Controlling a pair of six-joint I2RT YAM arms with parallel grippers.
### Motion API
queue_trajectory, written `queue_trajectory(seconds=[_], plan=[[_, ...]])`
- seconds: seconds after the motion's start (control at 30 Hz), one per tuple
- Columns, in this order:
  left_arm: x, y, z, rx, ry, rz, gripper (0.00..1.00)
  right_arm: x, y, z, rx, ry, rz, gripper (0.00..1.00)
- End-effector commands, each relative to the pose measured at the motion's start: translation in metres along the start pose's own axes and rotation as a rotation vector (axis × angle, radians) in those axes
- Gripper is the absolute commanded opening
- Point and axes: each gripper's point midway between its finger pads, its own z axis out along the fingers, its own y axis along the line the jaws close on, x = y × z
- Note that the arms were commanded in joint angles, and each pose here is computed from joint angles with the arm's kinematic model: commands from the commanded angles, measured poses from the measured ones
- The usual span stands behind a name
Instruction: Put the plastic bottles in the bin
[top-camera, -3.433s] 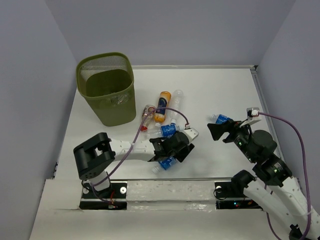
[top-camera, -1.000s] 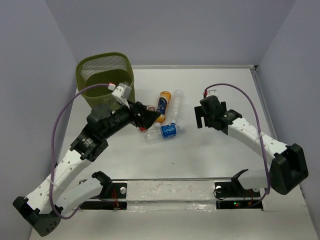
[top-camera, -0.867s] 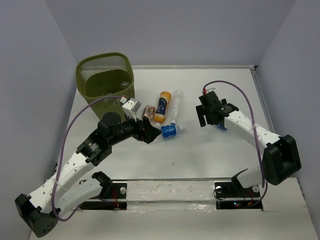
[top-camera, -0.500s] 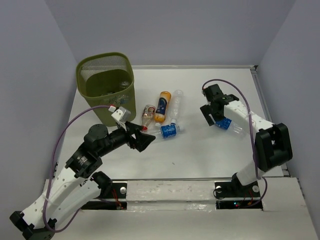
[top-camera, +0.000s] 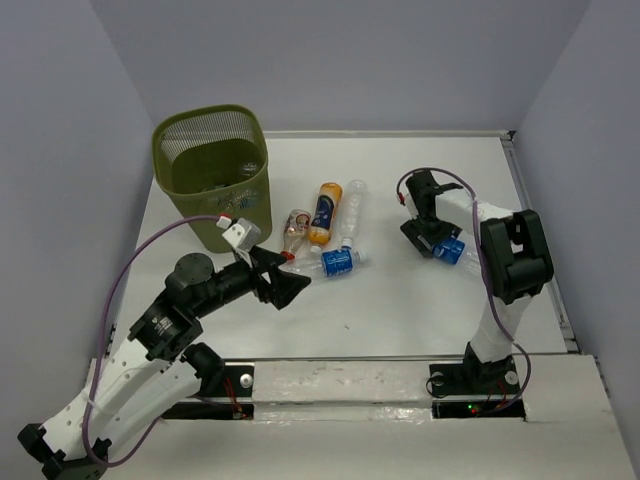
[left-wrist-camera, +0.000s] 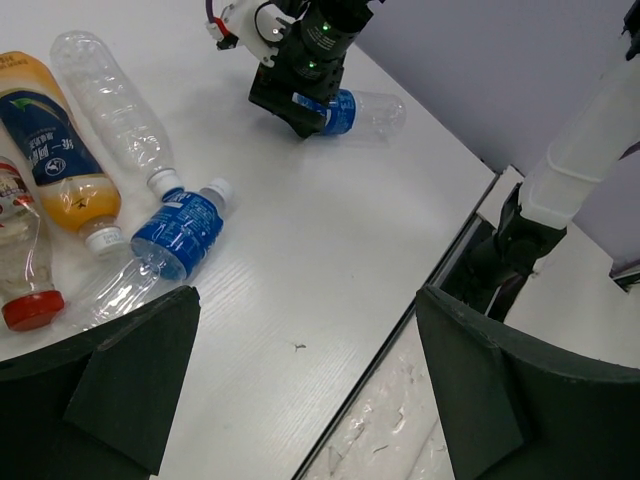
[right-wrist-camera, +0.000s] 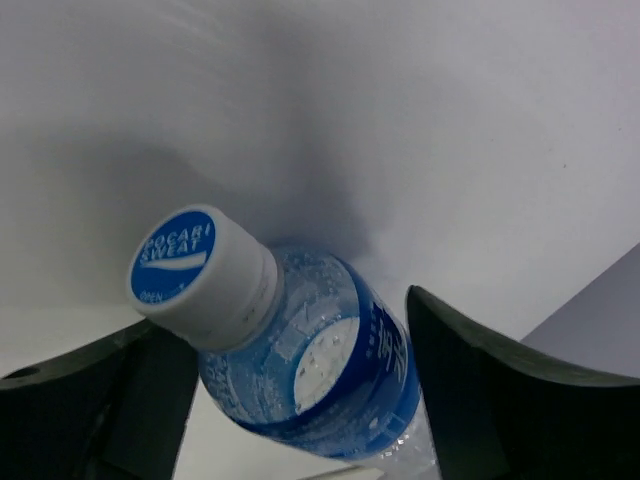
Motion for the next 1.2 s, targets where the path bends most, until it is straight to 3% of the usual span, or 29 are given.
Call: queue_trajectory(seconds=[0.0, 0.17, 0.33, 0.4, 0.47, 0.67, 0.7, 0.8, 0.83, 0.9, 1.0, 1.13, 1.17], plan=[[-0.009, -0.005, -0.002, 0.024, -0.046, 0.026, 0.99, -0.019, -0.008, 0.003, 0.013, -0.052, 0.011, 0.68], [-0.016, -0.004, -0.009, 0.006, -0.09, 0.029, 0.99, -0.029, -0.006, -0.007, -0.011, -0.095, 0.071, 0.4], [-0.027, -0.001, -0.015, -0.024, -0.128, 0.046, 0.99, -0.05, -0.027, -0.082, 0.092, -0.254, 0.17, 0.36], [-0.038, 0.006, -0.019, -0.077, -0.174, 0.054, 0.99, -0.065, -0.012, -0.12, 0.127, -0.329, 0.147, 0.36], [-0.052, 0.006, -0.026, -0.102, -0.227, 0.058, 0.99, -0.093, -0.003, -0.177, 0.112, -0.499, 0.161, 0.37], [-0.083, 0.025, -0.046, -0.254, -0.365, 0.006, 0.99, -0.18, 0.074, -0.359, -0.168, -1.076, 0.141, 0.36], [-0.083, 0.029, -0.049, -0.279, -0.377, -0.008, 0.99, -0.197, 0.092, -0.408, -0.253, -1.224, 0.123, 0.36], [-0.078, 0.046, -0.056, -0.368, -0.392, -0.073, 0.99, -0.226, 0.132, -0.468, -0.42, -1.41, 0.05, 0.36], [-0.075, 0.049, -0.057, -0.386, -0.392, -0.089, 0.99, -0.233, 0.128, -0.517, -0.462, -1.548, 0.065, 0.36], [-0.065, 0.056, -0.056, -0.412, -0.373, -0.132, 0.99, -0.25, 0.145, -0.568, -0.56, -1.707, 0.015, 0.36], [-0.045, 0.062, -0.048, -0.422, -0.325, -0.18, 0.99, -0.26, 0.16, -0.611, -0.657, -1.857, -0.01, 0.36], [-0.028, 0.065, -0.038, -0.423, -0.263, -0.207, 0.99, -0.279, 0.179, -0.627, -0.773, -1.983, 0.013, 0.36], [-0.027, 0.063, -0.036, -0.412, -0.255, -0.209, 0.99, -0.287, 0.19, -0.618, -0.829, -1.958, 0.039, 0.36]])
